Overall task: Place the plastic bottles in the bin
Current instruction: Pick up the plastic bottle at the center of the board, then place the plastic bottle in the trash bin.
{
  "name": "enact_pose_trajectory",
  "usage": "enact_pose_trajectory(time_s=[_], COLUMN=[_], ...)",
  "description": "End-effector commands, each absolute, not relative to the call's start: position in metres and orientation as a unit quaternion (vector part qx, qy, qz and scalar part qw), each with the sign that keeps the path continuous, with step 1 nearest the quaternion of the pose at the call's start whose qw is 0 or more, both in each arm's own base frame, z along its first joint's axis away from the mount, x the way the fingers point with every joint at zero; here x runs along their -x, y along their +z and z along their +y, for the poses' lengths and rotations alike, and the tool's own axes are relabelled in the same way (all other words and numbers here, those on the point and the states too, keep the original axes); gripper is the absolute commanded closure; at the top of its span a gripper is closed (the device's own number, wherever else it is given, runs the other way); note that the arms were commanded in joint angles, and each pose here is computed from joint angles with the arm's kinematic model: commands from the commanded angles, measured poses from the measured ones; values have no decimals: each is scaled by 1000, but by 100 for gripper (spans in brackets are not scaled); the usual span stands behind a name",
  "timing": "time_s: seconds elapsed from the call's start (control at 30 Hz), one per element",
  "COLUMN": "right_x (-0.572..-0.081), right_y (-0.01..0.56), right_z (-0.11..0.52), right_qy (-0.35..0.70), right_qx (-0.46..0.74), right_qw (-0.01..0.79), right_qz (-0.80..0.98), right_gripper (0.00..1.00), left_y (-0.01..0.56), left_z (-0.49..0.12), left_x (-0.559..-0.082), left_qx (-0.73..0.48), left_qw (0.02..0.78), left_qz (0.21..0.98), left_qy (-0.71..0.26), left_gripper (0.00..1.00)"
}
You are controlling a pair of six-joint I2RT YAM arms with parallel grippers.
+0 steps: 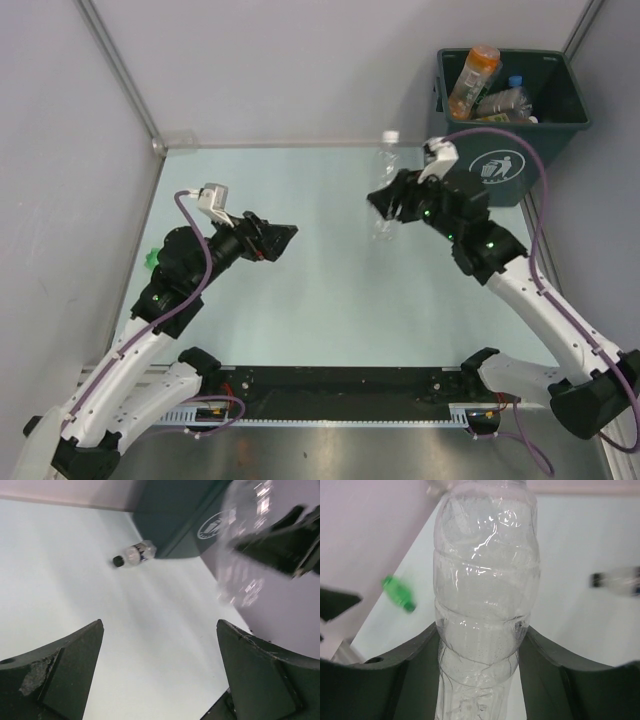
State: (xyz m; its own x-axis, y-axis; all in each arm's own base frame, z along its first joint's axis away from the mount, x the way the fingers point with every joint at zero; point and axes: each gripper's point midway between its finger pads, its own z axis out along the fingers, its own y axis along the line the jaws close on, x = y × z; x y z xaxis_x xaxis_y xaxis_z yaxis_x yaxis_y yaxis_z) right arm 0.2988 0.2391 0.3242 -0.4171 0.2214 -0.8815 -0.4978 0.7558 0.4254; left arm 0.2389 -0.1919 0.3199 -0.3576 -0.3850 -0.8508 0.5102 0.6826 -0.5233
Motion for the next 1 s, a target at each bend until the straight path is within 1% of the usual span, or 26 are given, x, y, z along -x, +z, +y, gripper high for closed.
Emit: enact_pose_trajectory(time_s=[0.0, 0.13, 0.3, 0.43, 0.47, 0.5, 0.57, 0.6, 0.7, 0.73, 0.77, 0.8, 0.83, 0.93, 0.97], right_x=[-321, -333, -343, -356, -354, -369, -381, -397, -419, -442, -451, -455, -469, -482, -493], right_y=[390, 436, 484, 525, 548, 546, 560, 562, 574, 562, 559, 565, 554, 553, 542], right_z=[174, 117, 54, 21, 14, 4, -9, -19, -34, -43, -39, -54, -62, -76, -81], right_qy=[263, 186, 98, 46, 37, 13, -14, -29, -46, -54, -45, -53, -60, -66, -70], right_qx=[51, -4, -66, -85, -91, -103, -110, -118, -126, -129, -124, -133, -137, -150, -154], right_qw=[624, 688, 743, 778, 797, 794, 805, 805, 814, 806, 806, 808, 800, 801, 795], right_qz=[734, 701, 659, 621, 597, 599, 583, 580, 565, 575, 578, 572, 582, 576, 583], right_gripper=[64, 63, 64, 62, 62, 61, 61, 61, 61, 60, 60, 60, 59, 58, 58], left_y=[313, 305, 293, 283, 282, 283, 279, 278, 266, 263, 258, 257, 255, 251, 252], left_z=[-172, -163, -152, -147, -147, -148, -153, -155, -162, -163, -164, -164, -165, -166, -166], left_x=[-243, -244, -245, -248, -248, -250, -250, -251, -253, -253, -255, -256, -257, -259, -261], left_qx=[-36, -32, -37, -35, -34, -34, -40, -41, -46, -46, -45, -45, -46, -46, -45], left_qw=[579, 579, 579, 579, 578, 580, 574, 571, 555, 552, 546, 545, 543, 540, 543], left_qz=[742, 754, 768, 775, 776, 774, 776, 776, 786, 788, 793, 794, 795, 798, 795], left_qy=[-336, -308, -271, -252, -250, -252, -260, -263, -270, -270, -268, -268, -266, -264, -265], left_gripper=[0, 0, 0, 0, 0, 0, 0, 0, 0, 0, 0, 0, 0, 0, 0])
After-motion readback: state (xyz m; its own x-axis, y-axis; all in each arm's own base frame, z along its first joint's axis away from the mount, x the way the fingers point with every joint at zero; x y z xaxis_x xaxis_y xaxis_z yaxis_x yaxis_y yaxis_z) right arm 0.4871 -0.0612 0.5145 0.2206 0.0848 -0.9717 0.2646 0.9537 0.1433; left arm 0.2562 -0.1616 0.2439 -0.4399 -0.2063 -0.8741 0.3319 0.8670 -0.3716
